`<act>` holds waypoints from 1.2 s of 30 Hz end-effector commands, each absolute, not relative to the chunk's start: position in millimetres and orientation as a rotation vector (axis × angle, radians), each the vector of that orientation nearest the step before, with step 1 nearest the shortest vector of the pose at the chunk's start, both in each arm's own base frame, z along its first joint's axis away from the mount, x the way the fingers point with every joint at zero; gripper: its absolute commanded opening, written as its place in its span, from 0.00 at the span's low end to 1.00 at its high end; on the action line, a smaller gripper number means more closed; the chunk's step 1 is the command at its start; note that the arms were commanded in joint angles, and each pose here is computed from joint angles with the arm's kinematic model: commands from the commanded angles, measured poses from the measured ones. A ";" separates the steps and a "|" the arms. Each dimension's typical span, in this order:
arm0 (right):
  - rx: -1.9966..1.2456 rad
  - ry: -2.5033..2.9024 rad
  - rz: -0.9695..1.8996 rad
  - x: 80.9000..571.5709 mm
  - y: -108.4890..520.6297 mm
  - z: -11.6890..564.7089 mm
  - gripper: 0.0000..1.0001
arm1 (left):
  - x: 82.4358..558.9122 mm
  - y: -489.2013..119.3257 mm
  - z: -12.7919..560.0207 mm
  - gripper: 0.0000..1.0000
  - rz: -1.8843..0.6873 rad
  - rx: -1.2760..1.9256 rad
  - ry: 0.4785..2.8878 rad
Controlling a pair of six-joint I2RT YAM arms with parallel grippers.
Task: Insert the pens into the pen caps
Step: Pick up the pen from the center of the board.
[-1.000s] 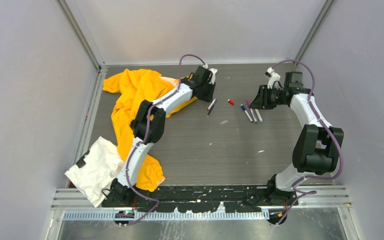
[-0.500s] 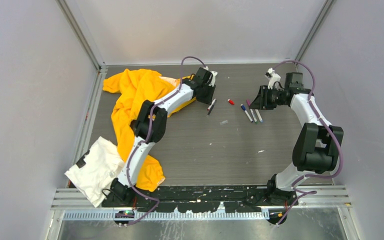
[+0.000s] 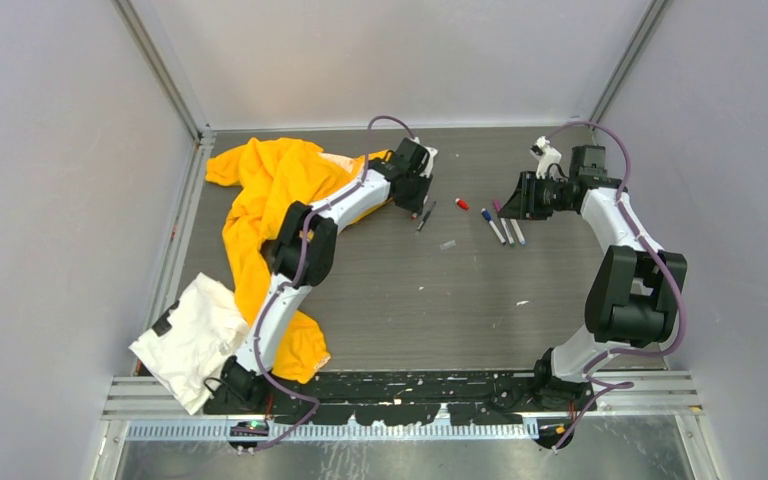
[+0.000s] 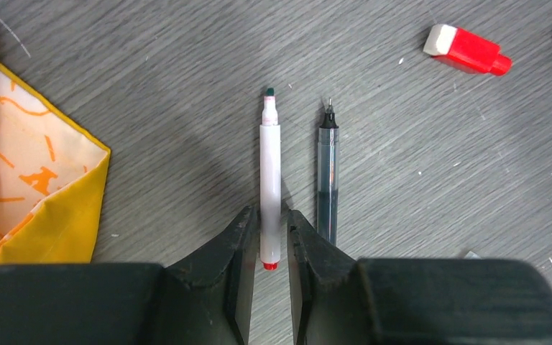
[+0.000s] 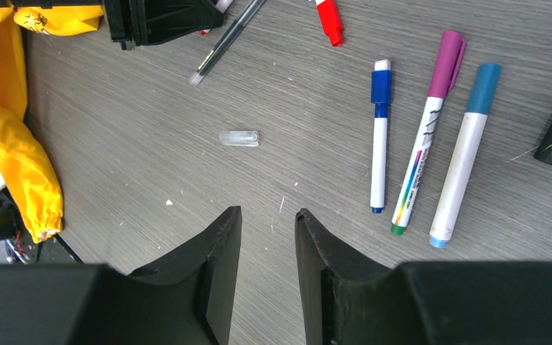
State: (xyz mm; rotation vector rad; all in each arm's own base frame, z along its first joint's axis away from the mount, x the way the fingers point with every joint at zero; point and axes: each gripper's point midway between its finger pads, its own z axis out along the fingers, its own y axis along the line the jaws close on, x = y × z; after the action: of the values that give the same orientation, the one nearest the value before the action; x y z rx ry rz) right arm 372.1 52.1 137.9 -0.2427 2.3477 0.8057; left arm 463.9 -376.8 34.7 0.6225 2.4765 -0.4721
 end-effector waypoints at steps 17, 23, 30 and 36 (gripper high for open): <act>-0.283 2.277 0.842 371.8 57.2 155.6 0.40 | 465.1 -360.6 54.8 0.01 -0.220 0.682 2.417; -0.337 2.246 0.893 366.1 64.1 163.2 0.40 | 472.7 -359.1 113.4 0.01 -0.362 0.599 2.309; -0.581 2.135 1.011 346.9 81.2 180.5 0.40 | 432.4 -359.8 165.9 0.01 -0.713 0.657 2.250; -1.364 1.586 1.009 282.2 102.0 202.2 0.57 | 364.2 -365.0 183.6 0.01 -1.241 0.700 2.290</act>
State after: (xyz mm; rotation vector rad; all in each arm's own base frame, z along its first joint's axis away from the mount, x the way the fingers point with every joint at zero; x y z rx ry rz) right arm 326.9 80.3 166.5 -0.8624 2.0723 0.9877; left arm 413.0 -343.5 147.4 0.6340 2.3418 -0.7783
